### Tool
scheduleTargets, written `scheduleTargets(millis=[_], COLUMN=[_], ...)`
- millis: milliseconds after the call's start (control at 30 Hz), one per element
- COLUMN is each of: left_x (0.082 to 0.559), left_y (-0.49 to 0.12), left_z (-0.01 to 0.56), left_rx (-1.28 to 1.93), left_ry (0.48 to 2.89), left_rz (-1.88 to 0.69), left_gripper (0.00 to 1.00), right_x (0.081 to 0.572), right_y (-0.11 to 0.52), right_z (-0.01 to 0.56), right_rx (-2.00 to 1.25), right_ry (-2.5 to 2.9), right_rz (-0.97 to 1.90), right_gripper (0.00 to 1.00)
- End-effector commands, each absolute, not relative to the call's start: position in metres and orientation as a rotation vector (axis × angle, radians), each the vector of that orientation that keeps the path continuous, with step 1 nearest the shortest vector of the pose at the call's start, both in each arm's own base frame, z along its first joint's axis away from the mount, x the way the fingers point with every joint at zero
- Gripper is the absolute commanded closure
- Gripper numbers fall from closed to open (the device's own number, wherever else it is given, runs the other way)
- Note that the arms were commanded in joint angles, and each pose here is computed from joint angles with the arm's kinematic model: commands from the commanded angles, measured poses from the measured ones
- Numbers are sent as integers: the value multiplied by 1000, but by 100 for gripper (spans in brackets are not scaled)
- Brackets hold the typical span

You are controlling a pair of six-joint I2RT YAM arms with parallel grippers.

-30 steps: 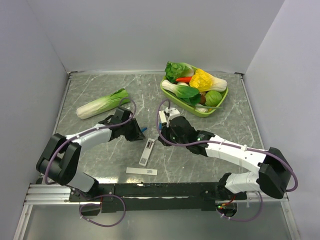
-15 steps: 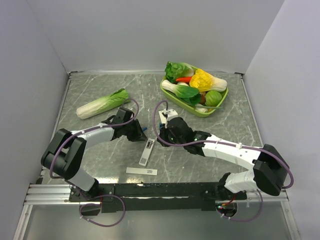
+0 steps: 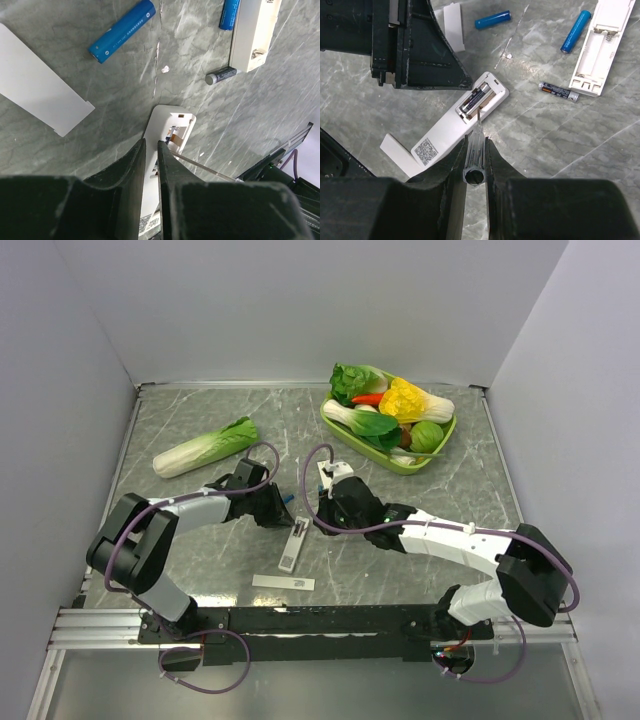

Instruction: Unload the batteries from the remote control

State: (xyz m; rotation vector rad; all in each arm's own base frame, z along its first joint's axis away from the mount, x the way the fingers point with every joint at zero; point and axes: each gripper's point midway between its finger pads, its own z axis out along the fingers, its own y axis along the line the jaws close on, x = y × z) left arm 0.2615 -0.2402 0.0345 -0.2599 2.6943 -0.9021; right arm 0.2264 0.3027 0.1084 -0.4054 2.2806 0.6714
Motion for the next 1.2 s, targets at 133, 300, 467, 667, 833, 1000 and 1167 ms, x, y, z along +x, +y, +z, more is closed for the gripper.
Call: scheduleTargets(millis=[133,300,467,667,833,1000,1167], left_x=[260,257,256,255,253,251,250], left_y=[-242,-242,-243,-242,-241,-240,-239], left_z=[34,31,29,26,24,22,22], left_rx=[-225,-230,-238,-245,-249,-264,-269], left_ry=[2679,2690,2692,2701,2706,2711,2712], left_rz=[-936,-938,-944,-940,-938,-936,-930], left_gripper=[81,82,84,86,87,89,89], right_x=[229,228,230,231,231,230,231], right_y=[310,307,309,309,309,305,301], right_z=[111,115,124,126,128,132,138], right_rx=[-367,-354,-345,-338,-336,-331,-324], right_ry=[2250,2238,2203,2197,2190,2181,2160], right_rz=[710,713,732,738,739,732,726], right_gripper=[100,100,100,100,100,100,100])
